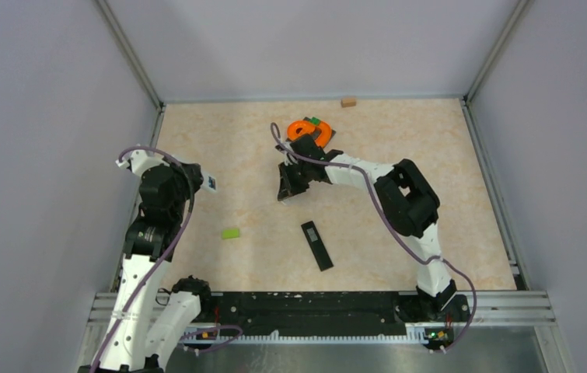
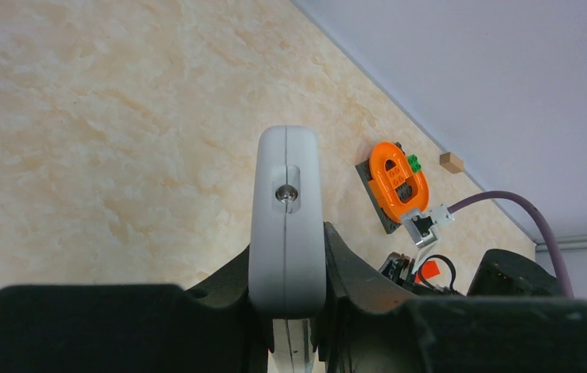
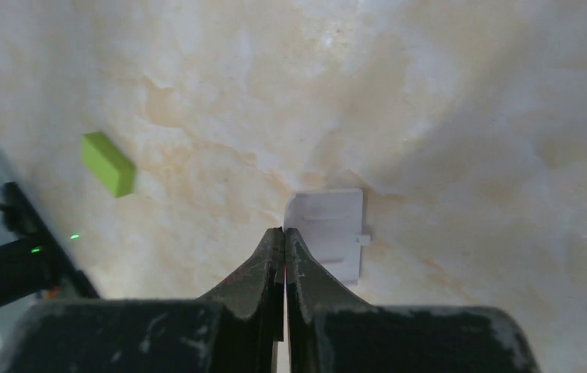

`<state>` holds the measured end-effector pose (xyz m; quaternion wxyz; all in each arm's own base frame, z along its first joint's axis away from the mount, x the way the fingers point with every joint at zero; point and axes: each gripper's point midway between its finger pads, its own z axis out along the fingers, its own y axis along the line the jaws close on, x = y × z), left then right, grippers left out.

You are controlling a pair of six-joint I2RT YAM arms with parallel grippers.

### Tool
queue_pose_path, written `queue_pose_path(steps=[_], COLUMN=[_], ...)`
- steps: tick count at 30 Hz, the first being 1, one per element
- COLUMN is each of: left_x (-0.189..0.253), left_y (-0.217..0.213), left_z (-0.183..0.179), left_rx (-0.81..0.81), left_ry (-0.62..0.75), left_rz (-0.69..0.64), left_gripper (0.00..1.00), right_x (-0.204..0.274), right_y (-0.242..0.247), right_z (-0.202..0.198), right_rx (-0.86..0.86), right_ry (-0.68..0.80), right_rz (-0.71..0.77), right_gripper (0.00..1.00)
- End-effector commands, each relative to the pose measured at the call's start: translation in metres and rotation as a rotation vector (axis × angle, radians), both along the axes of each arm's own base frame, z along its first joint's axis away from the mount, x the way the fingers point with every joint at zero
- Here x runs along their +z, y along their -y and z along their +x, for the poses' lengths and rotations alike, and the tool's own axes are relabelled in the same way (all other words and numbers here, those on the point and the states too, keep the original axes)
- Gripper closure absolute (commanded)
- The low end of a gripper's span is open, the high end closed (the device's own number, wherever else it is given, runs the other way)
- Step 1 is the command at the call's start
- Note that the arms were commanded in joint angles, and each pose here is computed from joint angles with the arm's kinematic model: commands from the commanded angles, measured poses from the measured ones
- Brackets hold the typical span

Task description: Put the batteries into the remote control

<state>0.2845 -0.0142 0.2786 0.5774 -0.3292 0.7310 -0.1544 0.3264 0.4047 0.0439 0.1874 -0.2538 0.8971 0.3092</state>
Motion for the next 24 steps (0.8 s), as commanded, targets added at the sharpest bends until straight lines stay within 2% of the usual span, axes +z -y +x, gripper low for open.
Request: queue_pose_path(steps=[1,4,11,24], left_x=[0.017,0.016,0.016,0.016], left_y=[-0.001,-0.001,0.0,0.0], left_z=[0.001,0.0,0.002,0.004], left_rx=[0.005,0.003,0.0,-0.001], left_ry=[0.07,0.066,0.065,0.064], left_rz=[-0.006,-0.006,-0.01,-0.014], left_gripper=[1.0,1.0,1.0,1.0], right_x=[0.05,0.06,0.06,0.025], right_y=[-0.037,-0.049,-0.059,-0.058], right_z=[-0.026,-0.034,-0.047,-0.048], right_rx=[0.053,0.088,0.119,0.107], right_ry=[-0.183,-0.237,-0.362,-0.454], right_rz=[0.314,0.431,0.543,0.51], right_gripper=[1.0,1.0,1.0,1.0])
